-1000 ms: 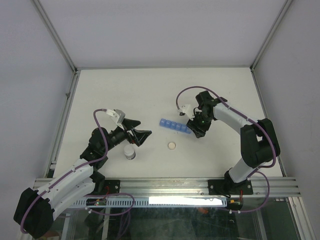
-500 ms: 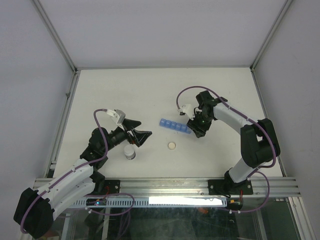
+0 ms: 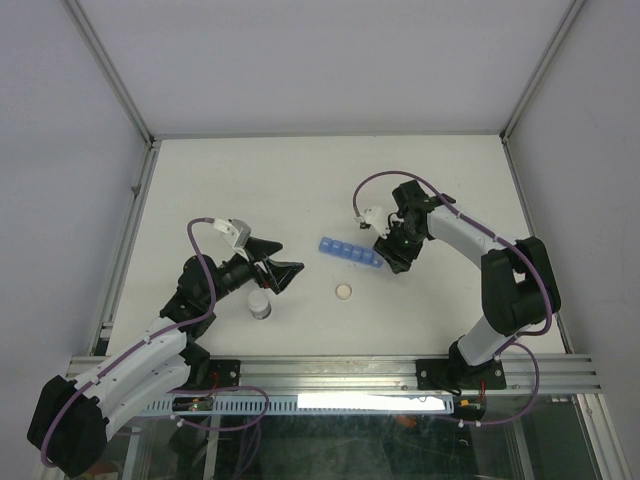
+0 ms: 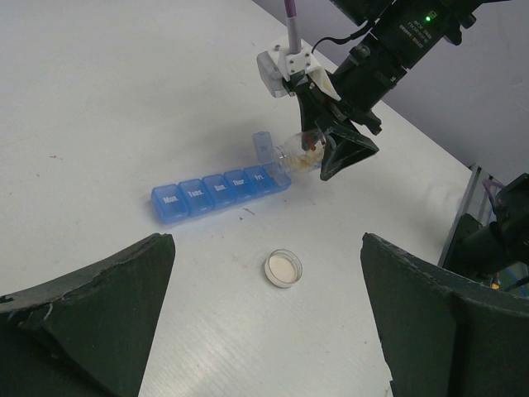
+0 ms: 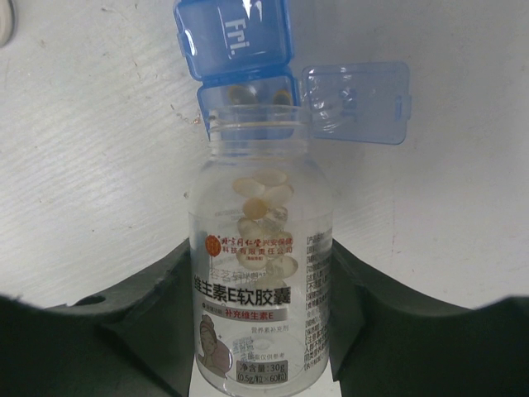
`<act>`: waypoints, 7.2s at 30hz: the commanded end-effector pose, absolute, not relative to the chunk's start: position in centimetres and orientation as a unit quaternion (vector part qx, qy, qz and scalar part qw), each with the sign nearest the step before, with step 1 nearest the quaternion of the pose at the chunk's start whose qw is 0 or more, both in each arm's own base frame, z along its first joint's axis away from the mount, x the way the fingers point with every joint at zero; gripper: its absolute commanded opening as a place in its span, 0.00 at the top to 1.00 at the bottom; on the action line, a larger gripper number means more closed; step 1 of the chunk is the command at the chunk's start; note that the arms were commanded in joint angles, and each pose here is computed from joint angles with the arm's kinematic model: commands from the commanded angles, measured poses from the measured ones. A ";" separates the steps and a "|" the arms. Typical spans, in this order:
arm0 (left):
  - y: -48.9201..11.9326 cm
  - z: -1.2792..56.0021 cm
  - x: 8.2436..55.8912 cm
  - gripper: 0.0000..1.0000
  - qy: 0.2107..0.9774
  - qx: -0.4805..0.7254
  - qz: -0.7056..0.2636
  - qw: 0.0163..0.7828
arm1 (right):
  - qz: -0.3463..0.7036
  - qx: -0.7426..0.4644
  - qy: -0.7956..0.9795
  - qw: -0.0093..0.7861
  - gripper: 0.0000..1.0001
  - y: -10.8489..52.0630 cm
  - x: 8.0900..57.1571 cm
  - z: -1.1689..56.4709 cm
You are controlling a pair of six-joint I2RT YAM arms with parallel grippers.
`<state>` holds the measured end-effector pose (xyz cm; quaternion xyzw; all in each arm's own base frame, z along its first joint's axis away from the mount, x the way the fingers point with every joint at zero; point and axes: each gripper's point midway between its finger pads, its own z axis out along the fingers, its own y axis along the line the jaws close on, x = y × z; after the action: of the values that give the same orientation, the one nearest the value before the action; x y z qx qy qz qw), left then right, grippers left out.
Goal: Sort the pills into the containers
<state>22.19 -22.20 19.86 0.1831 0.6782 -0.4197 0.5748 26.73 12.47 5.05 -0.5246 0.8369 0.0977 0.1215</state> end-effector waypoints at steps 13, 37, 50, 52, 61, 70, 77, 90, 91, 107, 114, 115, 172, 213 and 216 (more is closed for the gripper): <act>-22.5 23.3 21.3 0.01 0.628 0.177 -0.463 0.600 | 0.210 -0.487 0.804 0.267 0.98 14.8 26.7 10.5; -28.6 22.3 17.2 0.25 0.749 0.087 -0.488 0.440 | 0.465 -0.466 0.490 0.571 1.00 19.3 18.1 32.1; -30.7 16.2 19.2 0.29 0.861 0.131 -0.303 0.386 | 0.438 -0.422 0.519 0.601 1.00 18.3 19.7 32.3; -30.9 15.9 19.4 0.29 0.862 0.136 -0.298 0.386 | 0.437 -0.418 0.525 0.599 1.00 18.1 20.0 32.0; -32.3 18.1 19.7 0.29 0.802 0.190 -0.353 0.443 | 0.473 -0.456 0.521 0.545 1.00 18.5 19.5 29.8; -32.2 31.2 14.1 0.29 0.565 0.186 -0.647 0.478 | 0.473 -0.473 0.536 0.515 1.00 18.5 19.6 27.5; -32.3 34.8 15.0 0.08 0.506 0.162 -0.669 0.520 | 0.461 -0.496 0.517 0.525 1.00 18.7 19.7 26.4; -39.8 33.5 20.2 0.05 0.591 0.113 -0.589 0.539 | 0.454 -0.490 0.527 0.526 0.99 18.7 20.3 25.7; -40.1 33.3 20.3 0.07 0.595 0.112 -0.588 0.537 | 0.454 -0.490 0.527 0.525 0.98 18.7 20.3 25.7; -44.8 30.4 21.0 0.51 0.647 0.128 -0.562 0.499 | 0.437 -0.495 0.529 0.534 0.96 18.5 20.5 25.7; -44.6 30.3 20.7 0.86 0.648 0.138 -0.559 0.499 | 0.423 -0.490 0.540 0.538 0.47 18.3 21.0 25.5; -44.3 30.4 20.7 0.89 0.647 0.137 -0.556 0.503 | 0.424 -0.489 0.542 0.536 0.31 18.3 21.0 25.5; -48.3 10.0 21.4 0.46 0.826 0.267 -0.280 0.410 | 0.322 -0.280 0.724 0.542 0.01 10.3 28.4 25.2; -32.2 11.5 22.5 0.14 0.869 0.164 -0.234 0.404 | 0.353 -0.313 0.699 0.537 0.00 11.1 27.0 25.3; -33.3 10.6 22.3 0.17 0.874 0.179 -0.221 0.394 | 0.354 -0.312 0.700 0.536 0.00 11.1 27.0 25.2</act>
<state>22.24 -32.14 10.13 0.1796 0.8681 -0.2339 0.3994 26.99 11.12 24.45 -0.2967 0.7155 0.3571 0.5219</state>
